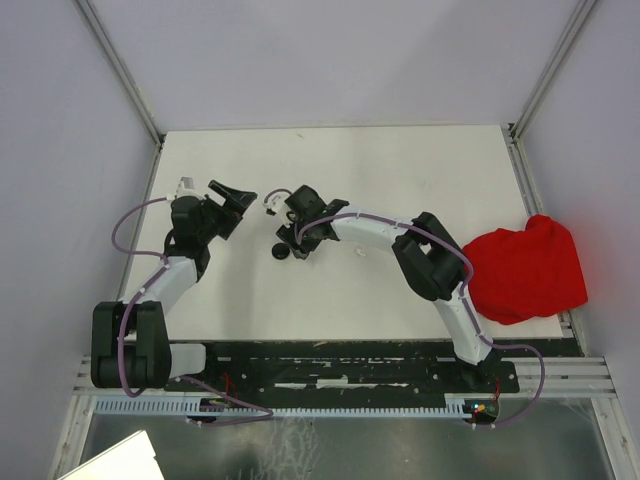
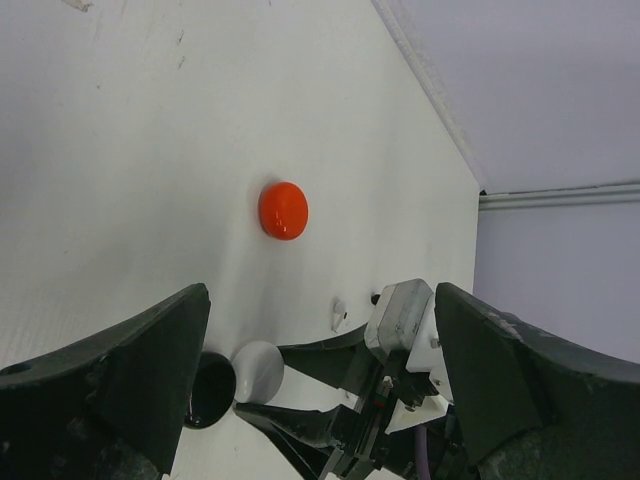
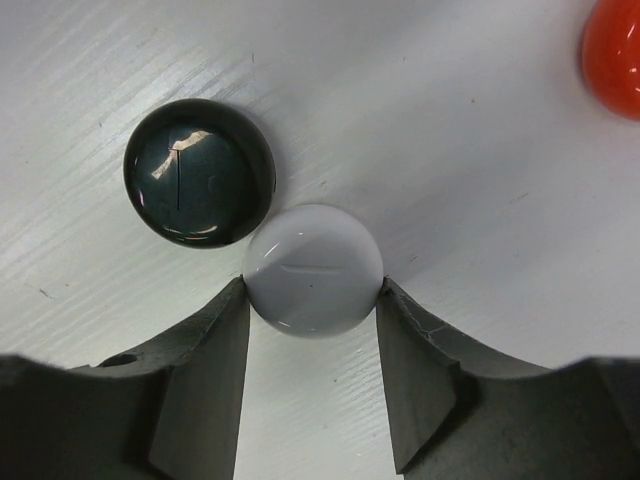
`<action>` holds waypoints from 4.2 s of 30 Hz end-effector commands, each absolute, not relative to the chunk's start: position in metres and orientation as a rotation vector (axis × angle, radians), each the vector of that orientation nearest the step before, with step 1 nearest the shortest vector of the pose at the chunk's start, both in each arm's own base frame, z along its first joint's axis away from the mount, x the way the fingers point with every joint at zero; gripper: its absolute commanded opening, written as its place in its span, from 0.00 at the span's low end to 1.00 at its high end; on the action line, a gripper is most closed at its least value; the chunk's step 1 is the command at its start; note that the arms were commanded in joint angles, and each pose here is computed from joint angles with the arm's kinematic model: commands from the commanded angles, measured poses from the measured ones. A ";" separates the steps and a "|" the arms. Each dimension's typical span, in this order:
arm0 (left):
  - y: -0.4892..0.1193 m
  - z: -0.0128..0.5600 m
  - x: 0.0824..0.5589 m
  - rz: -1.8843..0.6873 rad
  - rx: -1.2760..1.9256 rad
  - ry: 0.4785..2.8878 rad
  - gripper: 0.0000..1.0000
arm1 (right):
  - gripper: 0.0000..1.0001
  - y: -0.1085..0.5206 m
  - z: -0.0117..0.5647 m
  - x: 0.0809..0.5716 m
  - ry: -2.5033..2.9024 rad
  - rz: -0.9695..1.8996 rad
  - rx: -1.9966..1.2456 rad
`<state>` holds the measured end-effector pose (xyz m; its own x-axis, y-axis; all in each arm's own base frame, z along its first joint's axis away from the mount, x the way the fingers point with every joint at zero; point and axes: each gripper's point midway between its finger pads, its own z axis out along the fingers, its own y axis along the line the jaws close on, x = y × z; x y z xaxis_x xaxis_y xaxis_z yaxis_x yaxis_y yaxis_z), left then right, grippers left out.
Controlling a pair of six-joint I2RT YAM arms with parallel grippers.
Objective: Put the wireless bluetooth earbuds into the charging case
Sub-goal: Pick up the charging case at the center of the board, then open the charging case.
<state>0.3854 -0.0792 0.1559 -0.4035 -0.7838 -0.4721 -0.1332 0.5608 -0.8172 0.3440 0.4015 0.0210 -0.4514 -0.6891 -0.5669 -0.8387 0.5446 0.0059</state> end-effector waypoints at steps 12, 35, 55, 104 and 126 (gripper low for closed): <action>-0.115 0.180 0.389 -1.120 -0.534 1.872 0.93 | 0.36 0.361 0.107 0.377 2.041 0.541 -0.976; -0.263 0.146 0.356 -1.490 -0.043 2.110 0.81 | 0.34 0.311 0.128 0.330 1.922 0.631 -1.119; -0.285 0.133 0.331 -1.550 0.089 2.148 0.66 | 0.34 0.311 0.133 0.331 1.910 0.645 -1.119; -0.293 0.133 0.331 -1.582 0.090 2.121 0.35 | 0.33 0.312 0.134 0.328 1.901 0.662 -1.127; -0.293 0.145 0.335 -1.598 0.055 2.063 0.03 | 1.00 0.237 0.213 0.374 1.879 0.464 -0.569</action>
<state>0.3320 -0.2899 0.1268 -0.8836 -0.2585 -0.3905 0.2959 0.3382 -0.8933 0.3459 0.2645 0.1564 -0.3694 -0.3357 -0.8665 -0.7495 0.6589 0.0642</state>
